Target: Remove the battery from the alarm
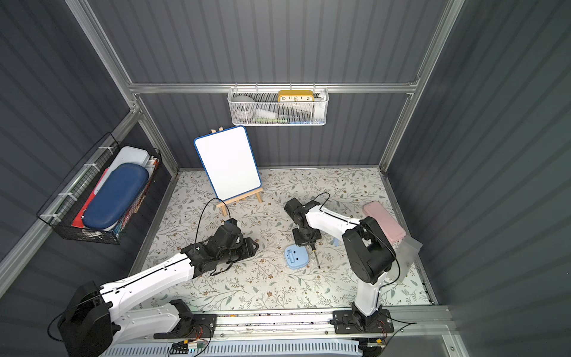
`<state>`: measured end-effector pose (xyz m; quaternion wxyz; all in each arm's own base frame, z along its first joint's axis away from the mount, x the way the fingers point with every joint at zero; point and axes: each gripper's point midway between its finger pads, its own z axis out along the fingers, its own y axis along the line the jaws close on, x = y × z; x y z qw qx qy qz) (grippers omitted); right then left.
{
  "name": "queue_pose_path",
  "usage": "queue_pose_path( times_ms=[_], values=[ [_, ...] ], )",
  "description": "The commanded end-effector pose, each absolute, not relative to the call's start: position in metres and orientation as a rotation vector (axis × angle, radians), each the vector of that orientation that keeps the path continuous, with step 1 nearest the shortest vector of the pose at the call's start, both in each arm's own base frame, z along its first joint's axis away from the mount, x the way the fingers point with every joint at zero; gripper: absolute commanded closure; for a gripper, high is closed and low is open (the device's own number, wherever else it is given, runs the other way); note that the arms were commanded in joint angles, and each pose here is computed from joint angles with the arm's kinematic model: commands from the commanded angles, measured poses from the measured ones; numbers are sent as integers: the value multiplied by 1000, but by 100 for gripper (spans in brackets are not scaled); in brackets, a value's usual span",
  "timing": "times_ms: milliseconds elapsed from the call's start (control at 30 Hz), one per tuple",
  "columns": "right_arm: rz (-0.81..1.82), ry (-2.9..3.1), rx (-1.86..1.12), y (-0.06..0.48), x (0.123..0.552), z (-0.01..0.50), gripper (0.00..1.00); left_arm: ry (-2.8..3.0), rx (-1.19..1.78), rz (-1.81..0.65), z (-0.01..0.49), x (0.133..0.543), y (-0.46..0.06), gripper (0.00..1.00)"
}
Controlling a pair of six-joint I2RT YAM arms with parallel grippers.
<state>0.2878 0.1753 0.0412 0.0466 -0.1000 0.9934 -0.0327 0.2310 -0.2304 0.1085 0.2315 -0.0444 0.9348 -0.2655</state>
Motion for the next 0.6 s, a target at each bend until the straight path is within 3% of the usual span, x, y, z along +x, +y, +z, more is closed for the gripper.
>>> queue_pose_path(
  times_ms=[0, 567],
  values=[
    [-100, 3068, -321, 172, 279, 32, 90, 2560, -89, -718, 114, 236, -233, 43],
    [-64, 3093, -284, 171, 268, 31, 73, 2564, -79, -731, 115, 236, -236, 42]
  ],
)
